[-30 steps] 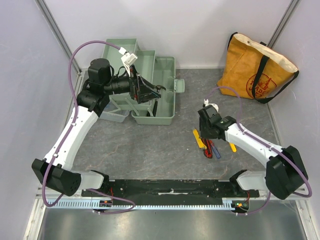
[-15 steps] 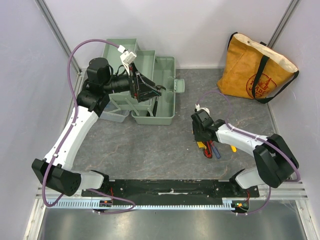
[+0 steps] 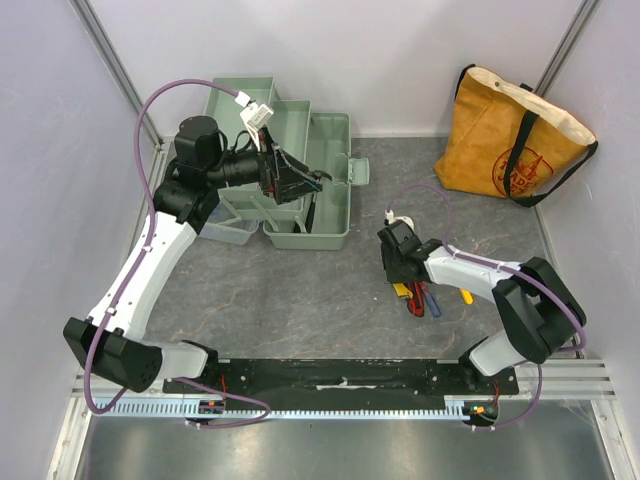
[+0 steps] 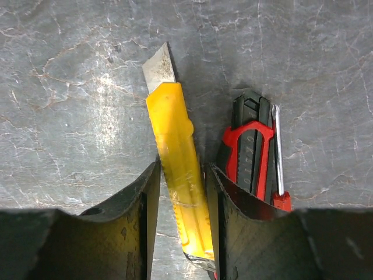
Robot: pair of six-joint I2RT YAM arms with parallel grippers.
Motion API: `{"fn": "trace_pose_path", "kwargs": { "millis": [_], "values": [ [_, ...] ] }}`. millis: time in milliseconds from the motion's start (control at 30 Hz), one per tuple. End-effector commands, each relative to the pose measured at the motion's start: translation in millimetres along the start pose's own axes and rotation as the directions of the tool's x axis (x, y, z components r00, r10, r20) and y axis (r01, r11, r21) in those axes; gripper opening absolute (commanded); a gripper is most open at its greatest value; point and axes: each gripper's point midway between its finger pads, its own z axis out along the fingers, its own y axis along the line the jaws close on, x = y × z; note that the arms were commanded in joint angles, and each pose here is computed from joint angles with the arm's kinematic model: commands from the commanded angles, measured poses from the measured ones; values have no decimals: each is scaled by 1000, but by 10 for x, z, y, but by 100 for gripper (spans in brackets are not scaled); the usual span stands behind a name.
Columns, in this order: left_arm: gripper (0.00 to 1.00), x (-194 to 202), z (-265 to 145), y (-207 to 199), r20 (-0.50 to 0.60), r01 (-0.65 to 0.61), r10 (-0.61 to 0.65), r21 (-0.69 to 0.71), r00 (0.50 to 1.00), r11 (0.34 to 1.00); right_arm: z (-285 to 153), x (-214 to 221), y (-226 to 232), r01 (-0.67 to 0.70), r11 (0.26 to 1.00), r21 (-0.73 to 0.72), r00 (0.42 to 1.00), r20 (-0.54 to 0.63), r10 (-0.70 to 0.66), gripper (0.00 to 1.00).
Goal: Pack the tool kit
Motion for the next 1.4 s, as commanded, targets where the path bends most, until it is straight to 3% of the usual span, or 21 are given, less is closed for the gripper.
{"fn": "trace_pose_path", "kwargs": {
  "millis": [0,167,233,467,767,933,1067,1200,1367],
  "values": [
    [93,-123,-69,-89,20,-74,74,-19,997,997,91,103,-36,40,999,13,999,-24,-40,41],
    [93,-148,-88,-63,20,-85,86,-47,996,995,58,30,3,21,1000,4,1000,-3,-21,9],
    [92,-192,-111,-47,29,-80,83,-79,996,994,9,-70,34,12,1000,-5,1000,22,-12,0],
    [91,-279,-225,-2,56,-126,137,-171,989,977,-443,-765,125,-31,999,-27,976,215,36,0],
    [90,-398,-403,197,110,-93,142,-365,984,926,-1420,-1929,437,-52,981,-185,863,486,137,0],
    [89,-509,-639,417,179,-14,134,-548,975,836,-1626,-2441,981,-37,911,-411,819,510,263,0],
    [89,-543,-915,616,223,70,121,-695,967,716,-1685,-2965,1350,-82,833,-547,767,499,403,0],
    [89,-564,-1037,545,236,78,133,-712,963,697,-1456,-3202,1727,-128,763,-634,758,433,487,0],
    [90,-576,-1176,422,264,91,149,-719,953,689,-1337,-3391,2180,-39,742,-669,772,452,448,0]
  ]
}}
